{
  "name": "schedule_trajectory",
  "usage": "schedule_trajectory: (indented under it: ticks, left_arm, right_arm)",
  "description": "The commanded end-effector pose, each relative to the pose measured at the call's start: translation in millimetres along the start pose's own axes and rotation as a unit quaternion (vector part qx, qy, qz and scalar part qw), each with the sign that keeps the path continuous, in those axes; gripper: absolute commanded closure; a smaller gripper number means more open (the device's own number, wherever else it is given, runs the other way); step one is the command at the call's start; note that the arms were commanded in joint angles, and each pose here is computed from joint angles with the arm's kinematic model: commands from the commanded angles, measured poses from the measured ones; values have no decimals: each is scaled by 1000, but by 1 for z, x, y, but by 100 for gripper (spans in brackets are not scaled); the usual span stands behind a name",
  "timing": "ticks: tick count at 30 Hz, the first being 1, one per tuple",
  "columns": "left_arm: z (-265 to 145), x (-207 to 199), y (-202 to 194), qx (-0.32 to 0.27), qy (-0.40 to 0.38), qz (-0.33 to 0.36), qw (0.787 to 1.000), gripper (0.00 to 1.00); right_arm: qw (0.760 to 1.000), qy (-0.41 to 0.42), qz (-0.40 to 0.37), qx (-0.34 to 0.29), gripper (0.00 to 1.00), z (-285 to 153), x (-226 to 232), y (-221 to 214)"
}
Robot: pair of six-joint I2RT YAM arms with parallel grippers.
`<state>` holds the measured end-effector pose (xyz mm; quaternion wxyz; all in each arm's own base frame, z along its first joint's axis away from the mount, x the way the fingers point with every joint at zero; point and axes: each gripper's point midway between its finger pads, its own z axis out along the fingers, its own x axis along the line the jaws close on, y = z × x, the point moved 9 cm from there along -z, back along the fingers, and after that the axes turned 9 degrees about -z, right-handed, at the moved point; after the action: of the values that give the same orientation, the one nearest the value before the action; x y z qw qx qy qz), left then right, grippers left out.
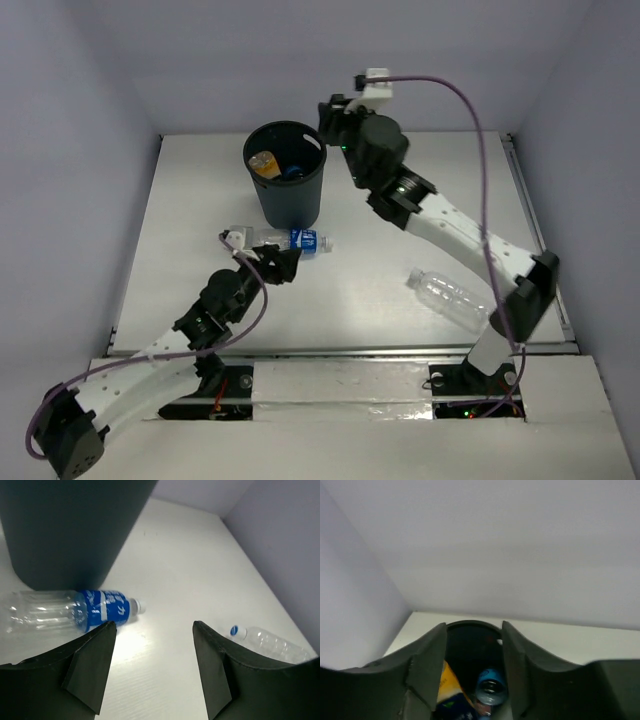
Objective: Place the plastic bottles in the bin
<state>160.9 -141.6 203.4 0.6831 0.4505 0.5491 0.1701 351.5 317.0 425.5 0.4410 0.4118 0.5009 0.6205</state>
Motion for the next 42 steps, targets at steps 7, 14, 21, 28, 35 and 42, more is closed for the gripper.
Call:
schedule_trajectory:
  ticks: [7,14,21,28,35,42]
  left_arm:
    - [42,-86,-39,109,-49,-3,993,46]
    - [76,-172,-105,222,-94,-56,969,94]
    - [97,-207,-159,290,-107,-118,944,60]
    - [103,-215,-187,322,-81,-209,920,18]
    - [124,-225,-208,332,-40,-220,916,10]
    - [135,-220,-235,348,-13,-208,914,7]
  right_arm:
    - [997,-42,57,-6,81,-123,-85,44]
    - [996,-33,87,4,73,-207,-133,66]
    - [995,-32,89,12,50,-245,-153,66]
    - [996,-11,85,39,16,-254,-153,51]
    - [995,9,90,38,12,-265,-155,49]
    - [994,36,85,54,10,-271,-152,39]
